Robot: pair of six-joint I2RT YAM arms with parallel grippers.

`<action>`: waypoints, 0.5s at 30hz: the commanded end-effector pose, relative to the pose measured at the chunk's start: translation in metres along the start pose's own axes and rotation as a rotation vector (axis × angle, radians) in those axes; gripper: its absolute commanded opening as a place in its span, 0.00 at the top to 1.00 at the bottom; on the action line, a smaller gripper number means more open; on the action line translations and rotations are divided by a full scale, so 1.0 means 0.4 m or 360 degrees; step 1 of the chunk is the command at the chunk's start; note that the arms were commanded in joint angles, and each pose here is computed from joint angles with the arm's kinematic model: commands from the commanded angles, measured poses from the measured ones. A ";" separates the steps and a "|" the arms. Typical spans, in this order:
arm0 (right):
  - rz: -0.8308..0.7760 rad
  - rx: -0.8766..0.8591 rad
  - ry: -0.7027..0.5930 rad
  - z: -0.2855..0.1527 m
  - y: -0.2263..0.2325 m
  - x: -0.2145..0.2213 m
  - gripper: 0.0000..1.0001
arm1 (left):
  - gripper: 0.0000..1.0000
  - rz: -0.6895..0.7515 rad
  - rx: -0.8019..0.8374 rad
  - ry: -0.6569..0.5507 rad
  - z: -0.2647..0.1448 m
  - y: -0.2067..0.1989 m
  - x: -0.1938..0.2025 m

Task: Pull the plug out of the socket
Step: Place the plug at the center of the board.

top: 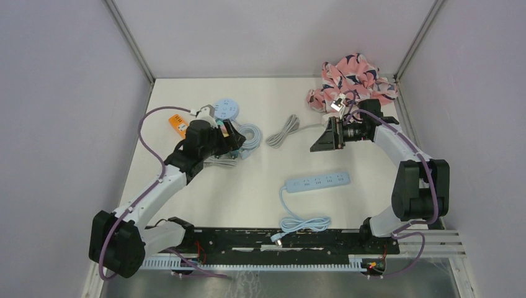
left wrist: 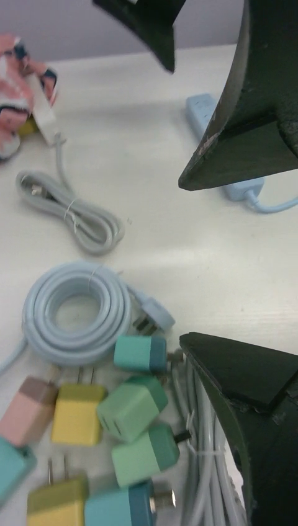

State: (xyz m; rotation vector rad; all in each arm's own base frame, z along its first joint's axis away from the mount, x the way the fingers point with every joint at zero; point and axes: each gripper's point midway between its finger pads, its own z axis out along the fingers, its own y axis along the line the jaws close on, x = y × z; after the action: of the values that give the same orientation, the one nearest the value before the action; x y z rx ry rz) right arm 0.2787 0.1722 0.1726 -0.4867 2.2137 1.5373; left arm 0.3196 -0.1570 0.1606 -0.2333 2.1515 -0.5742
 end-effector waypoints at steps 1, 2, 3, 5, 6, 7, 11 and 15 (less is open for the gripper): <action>-0.0150 -0.0017 -0.0045 -0.021 0.031 -0.040 0.00 | 0.09 0.0164 0.0623 -0.0037 -0.062 -0.162 -0.012; -0.0153 -0.0016 -0.0046 -0.023 0.031 -0.040 0.00 | 0.09 0.0183 0.0727 -0.0033 -0.075 -0.186 -0.005; -0.0159 -0.0017 -0.0046 -0.024 0.032 -0.041 0.00 | 0.09 0.0198 0.0817 -0.0037 -0.087 -0.207 -0.001; -0.0164 -0.0015 -0.0051 -0.027 0.031 -0.041 0.00 | 0.09 0.0234 0.0939 -0.0043 -0.106 -0.239 0.015; -0.0163 -0.0013 -0.0052 -0.028 0.029 -0.041 0.00 | 0.09 0.0264 0.0992 -0.0044 -0.112 -0.254 0.026; -0.0165 -0.0011 -0.0056 -0.031 0.028 -0.042 0.00 | 0.09 0.0288 0.1033 -0.0041 -0.118 -0.268 0.038; -0.0169 -0.0007 -0.0069 -0.038 0.026 -0.045 0.00 | 0.09 0.0436 0.1166 -0.0001 -0.132 -0.329 0.109; -0.0169 -0.0002 -0.0081 -0.044 0.023 -0.048 0.00 | 0.09 0.0600 0.1212 0.0055 -0.126 -0.378 0.191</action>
State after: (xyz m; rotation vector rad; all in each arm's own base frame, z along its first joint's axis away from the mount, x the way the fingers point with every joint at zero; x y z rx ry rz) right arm 0.2812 0.1618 0.1732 -0.4823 2.2059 1.5108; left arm 0.2383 -0.2737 0.1941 0.4011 1.9238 -1.1263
